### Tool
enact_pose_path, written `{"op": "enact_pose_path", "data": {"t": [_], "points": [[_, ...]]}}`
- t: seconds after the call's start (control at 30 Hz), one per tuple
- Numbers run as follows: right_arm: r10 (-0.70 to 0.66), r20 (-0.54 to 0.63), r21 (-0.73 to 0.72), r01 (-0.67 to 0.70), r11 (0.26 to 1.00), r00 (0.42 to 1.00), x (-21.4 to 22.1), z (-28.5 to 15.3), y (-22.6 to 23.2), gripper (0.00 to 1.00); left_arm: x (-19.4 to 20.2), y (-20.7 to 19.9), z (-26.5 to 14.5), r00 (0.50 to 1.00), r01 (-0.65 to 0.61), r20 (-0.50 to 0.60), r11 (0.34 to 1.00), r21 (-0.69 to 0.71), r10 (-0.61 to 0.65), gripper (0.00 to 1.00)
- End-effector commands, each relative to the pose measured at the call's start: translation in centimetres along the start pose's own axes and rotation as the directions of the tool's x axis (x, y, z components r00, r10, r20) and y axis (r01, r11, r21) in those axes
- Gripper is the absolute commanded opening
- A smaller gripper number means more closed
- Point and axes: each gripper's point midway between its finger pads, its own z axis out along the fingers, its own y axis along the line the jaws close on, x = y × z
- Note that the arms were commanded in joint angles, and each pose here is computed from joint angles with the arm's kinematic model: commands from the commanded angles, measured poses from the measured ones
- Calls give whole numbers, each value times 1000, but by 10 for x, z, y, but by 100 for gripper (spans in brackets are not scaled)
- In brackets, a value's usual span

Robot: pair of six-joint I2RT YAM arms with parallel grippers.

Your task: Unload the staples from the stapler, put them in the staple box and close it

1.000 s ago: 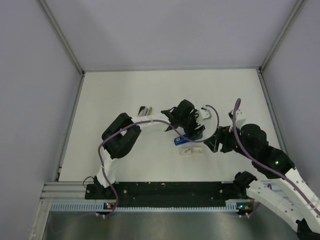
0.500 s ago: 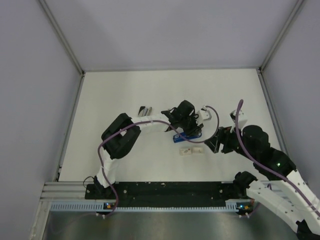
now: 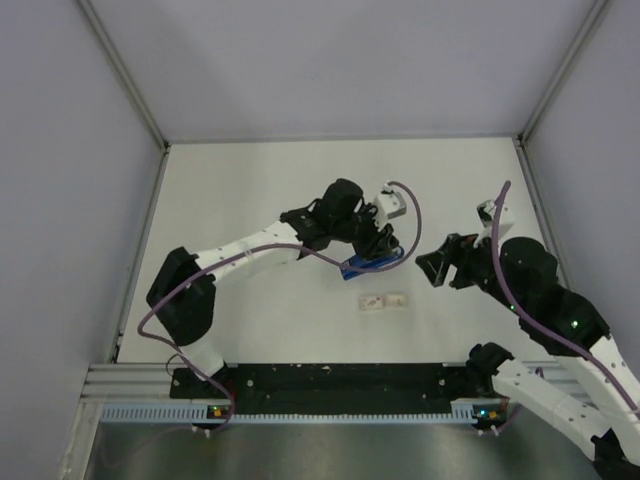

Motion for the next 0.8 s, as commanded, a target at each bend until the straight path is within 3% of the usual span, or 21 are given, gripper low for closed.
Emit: {"op": "enact_pose_path", "data": {"t": [0.0,0.27,0.77], "points": [[-16,39,79,13,997,999,-21,10,-7,70,-49,-17,-46,980,58,183,994,93,-75,0],[51,36,141,-56,988,998,-26,45,-9,69,-67,-36,-85,913,128,339,949,288,-225,0],[187,-8,90,-185,979,982,-11,85,6,57,-82,-44,-115,842,159,462,947,281,-278,0]]}}
